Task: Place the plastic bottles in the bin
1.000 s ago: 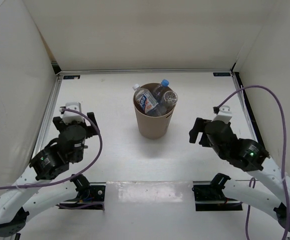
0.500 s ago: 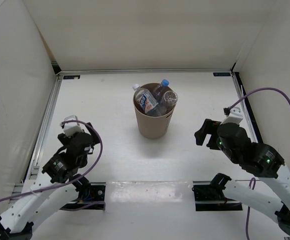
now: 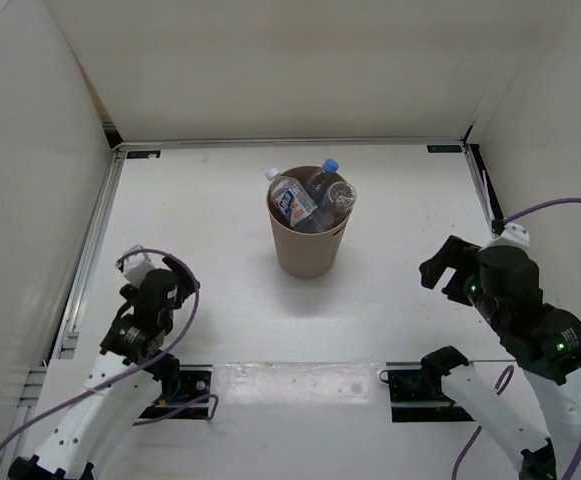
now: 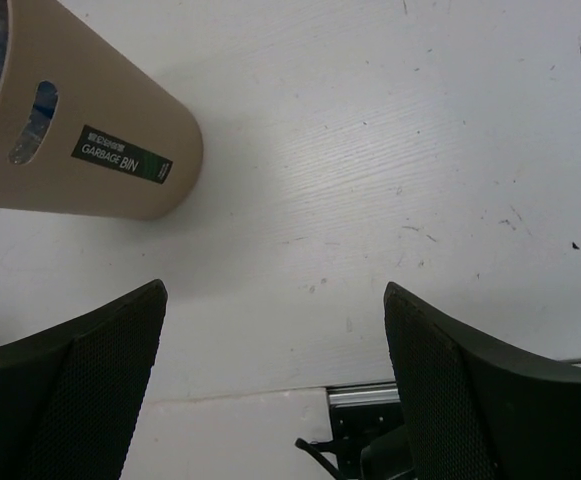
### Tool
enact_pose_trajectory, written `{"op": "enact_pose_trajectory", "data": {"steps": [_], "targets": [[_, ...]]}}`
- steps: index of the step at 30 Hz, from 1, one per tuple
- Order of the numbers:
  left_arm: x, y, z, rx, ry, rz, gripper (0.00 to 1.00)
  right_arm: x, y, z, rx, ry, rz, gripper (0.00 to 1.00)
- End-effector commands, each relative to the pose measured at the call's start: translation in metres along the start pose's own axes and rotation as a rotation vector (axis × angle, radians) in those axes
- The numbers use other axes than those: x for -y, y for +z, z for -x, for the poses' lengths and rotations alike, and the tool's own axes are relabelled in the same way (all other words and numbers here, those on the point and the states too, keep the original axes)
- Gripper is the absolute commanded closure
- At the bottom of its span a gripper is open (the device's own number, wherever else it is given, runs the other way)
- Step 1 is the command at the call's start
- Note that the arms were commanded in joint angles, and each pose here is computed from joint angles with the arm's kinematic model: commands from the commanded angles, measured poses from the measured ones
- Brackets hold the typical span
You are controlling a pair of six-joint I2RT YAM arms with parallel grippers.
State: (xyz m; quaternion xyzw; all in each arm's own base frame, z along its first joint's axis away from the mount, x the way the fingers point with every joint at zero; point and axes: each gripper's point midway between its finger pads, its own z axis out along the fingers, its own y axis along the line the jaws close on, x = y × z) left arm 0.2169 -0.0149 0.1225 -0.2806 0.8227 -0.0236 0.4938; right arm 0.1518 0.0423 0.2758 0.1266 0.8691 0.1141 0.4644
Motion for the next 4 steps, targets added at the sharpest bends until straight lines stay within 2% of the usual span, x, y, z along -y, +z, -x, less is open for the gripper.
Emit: {"op": "enact_pose_trajectory", "data": {"steps": [1,4], "targets": [[0.0075,-0.0018,0.0043,0.036,-0.078,-0.066,0.0,-0.0052,0.003,-0.0077,-0.044,-0.035,0.051,0.1],[0.0012,-0.0053,0.0133,0.081,-0.06,-0.054,0.0,-0.0104,0.0065,-0.0085,-0.043,-0.027,0.097,0.1]]}}
